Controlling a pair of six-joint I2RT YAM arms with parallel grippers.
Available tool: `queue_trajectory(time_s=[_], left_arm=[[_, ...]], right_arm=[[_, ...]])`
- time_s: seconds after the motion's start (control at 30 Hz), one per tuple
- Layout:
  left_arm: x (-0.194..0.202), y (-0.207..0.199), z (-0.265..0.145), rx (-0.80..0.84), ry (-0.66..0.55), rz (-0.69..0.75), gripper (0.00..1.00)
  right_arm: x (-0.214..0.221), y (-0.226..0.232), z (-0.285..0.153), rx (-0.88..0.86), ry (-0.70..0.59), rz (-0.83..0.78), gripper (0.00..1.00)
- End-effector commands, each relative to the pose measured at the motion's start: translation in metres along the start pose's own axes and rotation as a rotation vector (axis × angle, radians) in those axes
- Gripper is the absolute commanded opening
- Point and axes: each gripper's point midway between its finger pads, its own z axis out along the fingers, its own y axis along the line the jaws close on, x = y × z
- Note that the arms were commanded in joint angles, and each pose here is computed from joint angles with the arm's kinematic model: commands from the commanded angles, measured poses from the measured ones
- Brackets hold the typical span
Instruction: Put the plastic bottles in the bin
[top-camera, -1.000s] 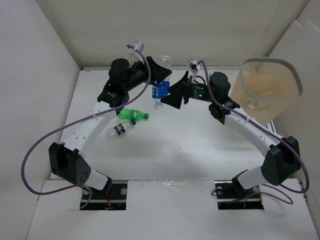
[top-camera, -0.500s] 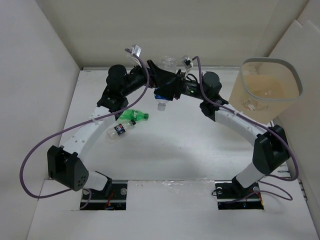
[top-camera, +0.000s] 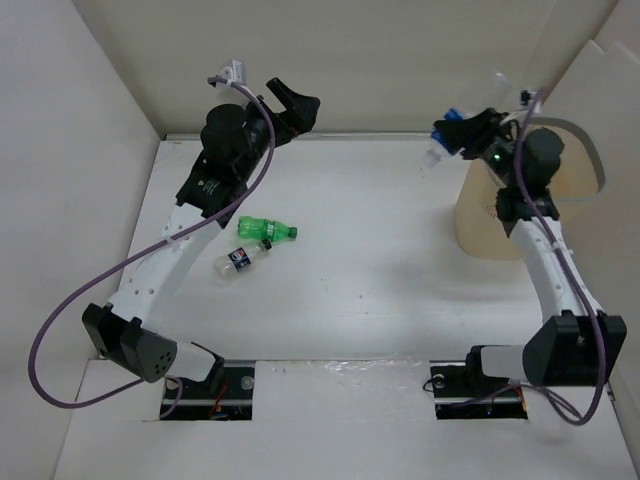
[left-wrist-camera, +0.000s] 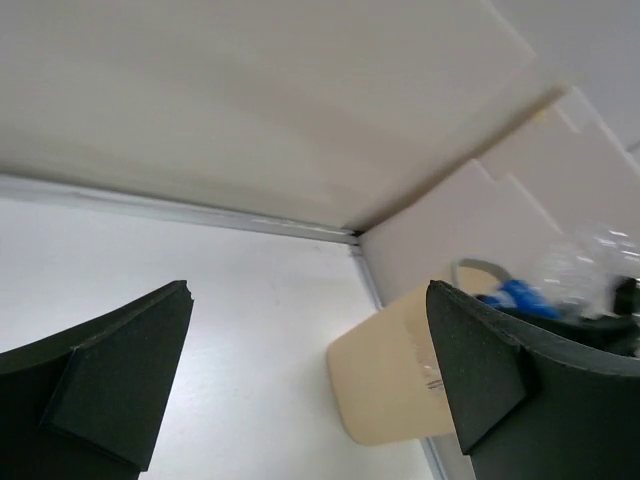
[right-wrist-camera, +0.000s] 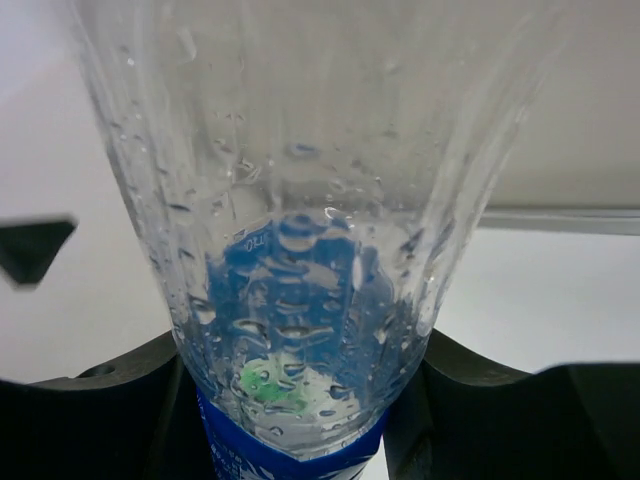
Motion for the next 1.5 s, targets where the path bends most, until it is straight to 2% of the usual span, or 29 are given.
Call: queue_trajectory(time_s=[0.0, 0.1, 0.17, 0.23, 0.27, 0.3, 0.33, 0.37, 0.53, 0.73, 0.83, 0.97, 1.0, 1.03, 1.13, 1.17, 1.23, 1.33, 1.47], left_arm=[[0.013, 0.059, -0.006, -0.246, 0.003, 0.046, 1.00], [0.022, 0.084, -0.014, -0.309, 0.024, 0.053, 1.00], [0.023, 0.096, -0.018, -0.348, 0.020, 0.058, 1.00], [0.029, 0.104, -0.019, -0.372, 0.032, 0.062, 1.00], [0.033, 0.107, -0.020, -0.380, 0.039, 0.053, 1.00], [0.034, 0.111, -0.021, -0.399, 0.041, 0.057, 1.00], [0.036, 0.114, -0.023, -0.418, 0.044, 0.045, 1.00], [0.036, 0.120, -0.025, -0.450, 0.035, 0.030, 1.00], [0.054, 0.154, -0.036, -0.623, 0.081, 0.019, 1.00], [0.062, 0.167, -0.041, -0.718, 0.105, -0.017, 1.00], [0.089, 0.182, -0.047, -0.788, 0.164, -0.087, 1.00], [0.118, 0.202, -0.053, -0.876, 0.210, -0.160, 1.00], [0.129, 0.211, -0.057, -0.910, 0.230, -0.169, 1.00], [0.137, 0.224, -0.063, -0.959, 0.238, -0.191, 1.00], [0.140, 0.243, -0.075, -1.031, 0.170, -0.304, 1.00], [0.155, 0.255, -0.084, -1.052, 0.187, -0.325, 1.00], [0.152, 0.258, -0.077, -0.992, 0.139, -0.381, 1.00], [0.154, 0.277, -0.078, -1.005, 0.085, -0.385, 1.00], [0.165, 0.295, -0.077, -1.055, 0.085, -0.392, 1.00]], right_arm=[[-0.064, -0.016, -0.045, 0.173, -0.151, -0.045, 0.03], [-0.099, -0.057, -0.093, 0.415, -0.271, -0.038, 0.05], [-0.123, -0.087, -0.128, 0.606, -0.373, -0.033, 0.16], [-0.130, -0.098, -0.147, 0.694, -0.387, -0.042, 0.20], [-0.137, -0.105, -0.157, 0.748, -0.420, -0.042, 0.29], [-0.145, -0.106, -0.164, 0.782, -0.443, -0.055, 0.48], [-0.141, -0.116, -0.169, 0.836, -0.429, -0.034, 0.96], [-0.143, -0.122, -0.175, 0.880, -0.437, -0.028, 1.00], [-0.160, -0.134, -0.196, 1.044, -0.485, -0.017, 1.00], [-0.176, -0.125, -0.203, 1.135, -0.512, -0.019, 1.00], [-0.182, -0.102, -0.189, 1.044, -0.481, -0.087, 1.00], [-0.163, -0.078, -0.164, 0.859, -0.382, -0.134, 1.00], [-0.148, -0.076, -0.155, 0.804, -0.332, -0.124, 1.00], [-0.147, -0.067, -0.155, 0.773, -0.337, -0.133, 1.00], [-0.120, -0.059, -0.140, 0.663, -0.271, -0.138, 1.00], [-0.113, -0.052, -0.135, 0.624, -0.250, -0.148, 1.00], [-0.088, -0.044, -0.124, 0.553, -0.180, -0.142, 1.00], [-0.068, -0.027, -0.112, 0.468, -0.137, -0.162, 1.00], [-0.046, -0.022, -0.106, 0.461, -0.112, -0.162, 1.00]])
